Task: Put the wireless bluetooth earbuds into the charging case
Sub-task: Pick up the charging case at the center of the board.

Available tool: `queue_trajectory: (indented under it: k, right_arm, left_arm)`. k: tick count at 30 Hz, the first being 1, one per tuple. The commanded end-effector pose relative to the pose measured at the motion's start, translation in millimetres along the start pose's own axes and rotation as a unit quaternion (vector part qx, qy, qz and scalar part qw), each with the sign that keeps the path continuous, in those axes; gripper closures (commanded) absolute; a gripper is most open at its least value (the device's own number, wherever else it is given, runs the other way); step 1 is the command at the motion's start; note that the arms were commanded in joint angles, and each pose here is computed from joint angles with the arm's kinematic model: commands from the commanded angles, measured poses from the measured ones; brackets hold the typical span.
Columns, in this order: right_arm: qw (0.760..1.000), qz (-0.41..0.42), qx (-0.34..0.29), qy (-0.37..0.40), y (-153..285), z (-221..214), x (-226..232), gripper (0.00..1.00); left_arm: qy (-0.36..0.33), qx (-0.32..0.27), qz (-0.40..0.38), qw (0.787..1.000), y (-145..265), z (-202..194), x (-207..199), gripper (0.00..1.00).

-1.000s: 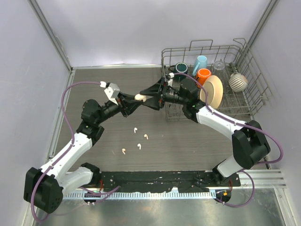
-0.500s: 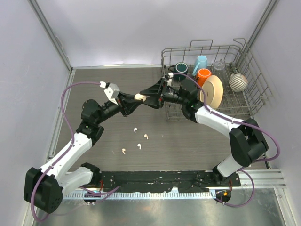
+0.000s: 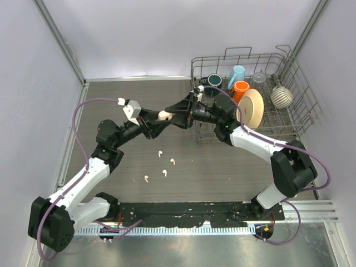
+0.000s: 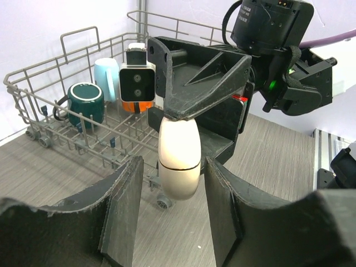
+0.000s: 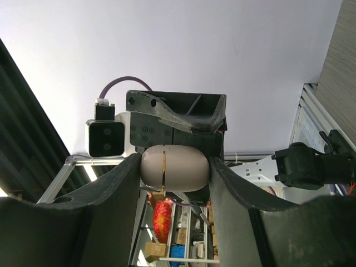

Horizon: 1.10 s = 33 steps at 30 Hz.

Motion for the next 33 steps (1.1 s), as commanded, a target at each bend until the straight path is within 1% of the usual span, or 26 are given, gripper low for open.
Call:
queue_trajectory:
  k: [1, 9, 13, 16, 19, 20, 22, 23, 25, 26, 27, 29, 30, 32, 33]
  right_arm:
    - [0.999, 0.034, 0.008, 0.018, 0.3, -3.7, 12.8, 0.99]
    - [0.999, 0.040, 0.009, 0.013, 0.3, -5.1, 12.7, 0.99]
    - [0.999, 0.039, 0.012, 0.010, 0.3, -6.2, 11.5, 0.99]
    - [0.999, 0.046, 0.013, 0.010, 0.7, -7.2, 13.2, 0.99]
    - [0.999, 0.046, 0.013, 0.011, 0.7, -7.2, 13.1, 0.99]
    - [0.999, 0.047, 0.013, 0.011, 0.8, -7.2, 14.3, 0.99]
    - [0.999, 0.047, 0.013, 0.010, 0.6, -7.0, 13.2, 0.99]
    - [0.999, 0.048, 0.015, 0.010, 0.4, -7.6, 14.0, 0.99]
    - [0.999, 0.050, 0.015, 0.012, 0.6, -7.9, 13.5, 0.99]
    - [0.998, 0.051, 0.015, 0.012, 0.7, -8.0, 13.9, 0.97]
    - [0.998, 0.055, 0.015, 0.018, 1.2, -8.4, 15.1, 0.88]
    - [0.998, 0.057, 0.018, 0.033, 1.5, -9.4, 14.7, 0.77]
    - [0.998, 0.055, 0.017, 0.035, 2.3, -8.2, 13.5, 0.67]
    - [0.997, 0.059, 0.016, 0.053, 2.9, -8.7, 15.0, 0.55]
    - [0.996, 0.056, 0.013, 0.071, 3.1, -8.5, 13.7, 0.45]
  left_arm:
    - [-0.018, -0.040, -0.021, 0.999, -3.0, 10.8, -5.4, 0.49]
    - [-0.008, -0.061, -0.028, 0.998, -8.7, 15.2, -3.8, 0.49]
    - [-0.008, -0.061, -0.032, 0.998, -10.1, 14.8, -3.9, 0.50]
    - [-0.004, -0.058, -0.032, 0.998, -11.0, 13.1, -2.9, 0.52]
    - [-0.004, -0.063, -0.031, 0.998, -11.2, 13.4, -3.1, 0.62]
    - [-0.004, -0.063, -0.030, 0.998, -11.2, 12.7, -2.6, 0.67]
    - [-0.004, -0.064, -0.031, 0.997, -11.9, 13.0, -2.9, 0.76]
    - [-0.002, -0.063, -0.031, 0.998, -12.1, 12.6, -2.6, 0.87]
    - [0.001, -0.063, -0.029, 0.998, -12.1, 11.8, -2.0, 0.99]
    - [0.005, -0.063, -0.028, 0.998, -12.5, 11.2, -1.3, 1.00]
    - [0.014, -0.063, -0.027, 0.998, -12.6, 10.8, -1.9, 1.00]
    - [0.018, -0.063, -0.032, 0.997, -12.2, 10.2, -3.0, 1.00]
    - [0.023, -0.060, -0.039, 0.997, -12.4, 10.0, -4.6, 1.00]
    - [0.027, -0.049, -0.055, 0.997, -12.2, 10.2, -9.4, 1.00]
    - [0.033, -0.050, -0.055, 0.997, -11.3, 10.8, -10.5, 1.00]
Point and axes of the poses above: each gripper's point midway between its finger pads, its own y axis back along the fingers, its own x axis along the line the jaws close on, z = x × y, the point moved 7 cm from there along y, back along the fingers, and after that the axes turned 14 degrees about y, right-handed, at the moved point
